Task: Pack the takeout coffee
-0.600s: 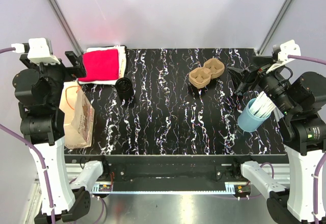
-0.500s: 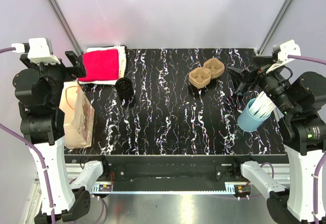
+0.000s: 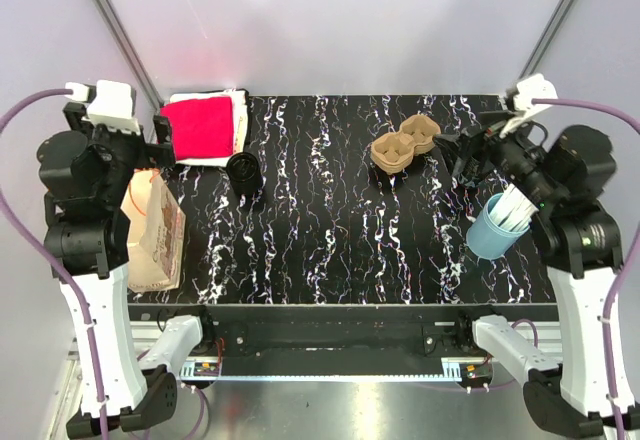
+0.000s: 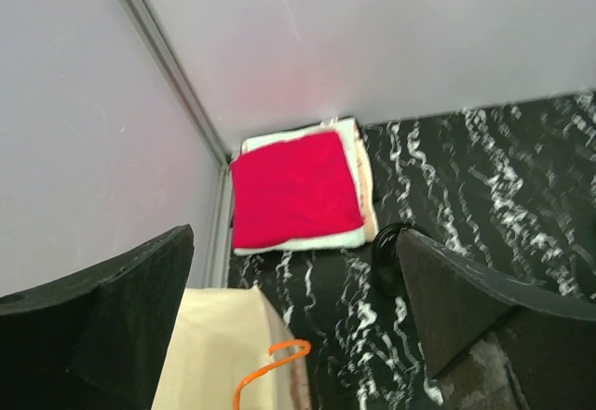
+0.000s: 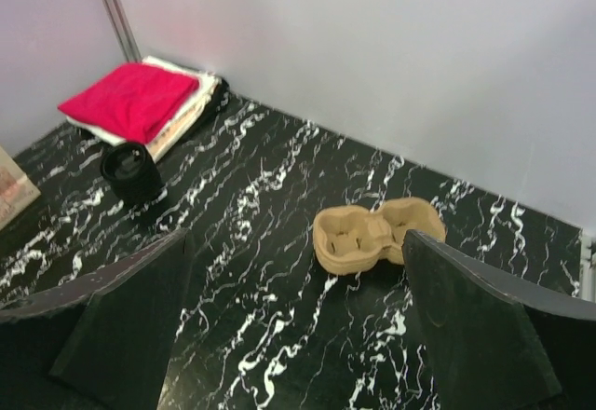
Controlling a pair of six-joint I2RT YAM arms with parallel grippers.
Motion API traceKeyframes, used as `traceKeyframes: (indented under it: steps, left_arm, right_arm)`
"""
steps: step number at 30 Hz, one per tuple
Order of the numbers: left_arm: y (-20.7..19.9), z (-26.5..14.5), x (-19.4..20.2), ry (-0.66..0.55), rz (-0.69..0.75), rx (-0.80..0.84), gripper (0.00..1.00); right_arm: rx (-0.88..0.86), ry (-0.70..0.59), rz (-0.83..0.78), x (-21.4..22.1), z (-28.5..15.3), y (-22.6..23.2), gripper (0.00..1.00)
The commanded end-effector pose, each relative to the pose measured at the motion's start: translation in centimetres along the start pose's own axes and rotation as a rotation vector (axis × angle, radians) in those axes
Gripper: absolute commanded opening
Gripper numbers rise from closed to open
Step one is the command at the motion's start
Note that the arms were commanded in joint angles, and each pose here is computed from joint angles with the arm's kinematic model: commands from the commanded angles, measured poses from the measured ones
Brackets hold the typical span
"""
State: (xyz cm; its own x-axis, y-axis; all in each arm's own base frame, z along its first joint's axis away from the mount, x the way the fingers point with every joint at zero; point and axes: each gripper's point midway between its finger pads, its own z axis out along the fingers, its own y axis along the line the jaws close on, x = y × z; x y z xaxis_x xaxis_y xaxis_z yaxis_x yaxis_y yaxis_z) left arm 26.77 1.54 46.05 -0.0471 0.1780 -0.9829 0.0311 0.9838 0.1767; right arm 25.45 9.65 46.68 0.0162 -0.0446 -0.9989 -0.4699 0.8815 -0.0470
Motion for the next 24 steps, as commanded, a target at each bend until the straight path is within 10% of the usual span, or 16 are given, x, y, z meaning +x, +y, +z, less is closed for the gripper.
traceKeyframes:
  steps: [1,10,24]
  left_arm:
    - [1.0,0.8,5.0,0.158,0.121,-0.027,0.99]
    - [3.1,0.0,12.6,0.398,0.136,-0.169,0.99]
    - [3.3,-0.8,11.8,0.382,0.15,-0.173,0.97]
  right_arm:
    - [-0.031,0.03,-0.028,1.3,1.9,-0.2,1.0]
    - [-0.021,0.064,-0.044,4.1,2.9,-0.8,1.0]
    - [0.005,0.071,-0.003,5.1,4.1,-1.5,1.0]
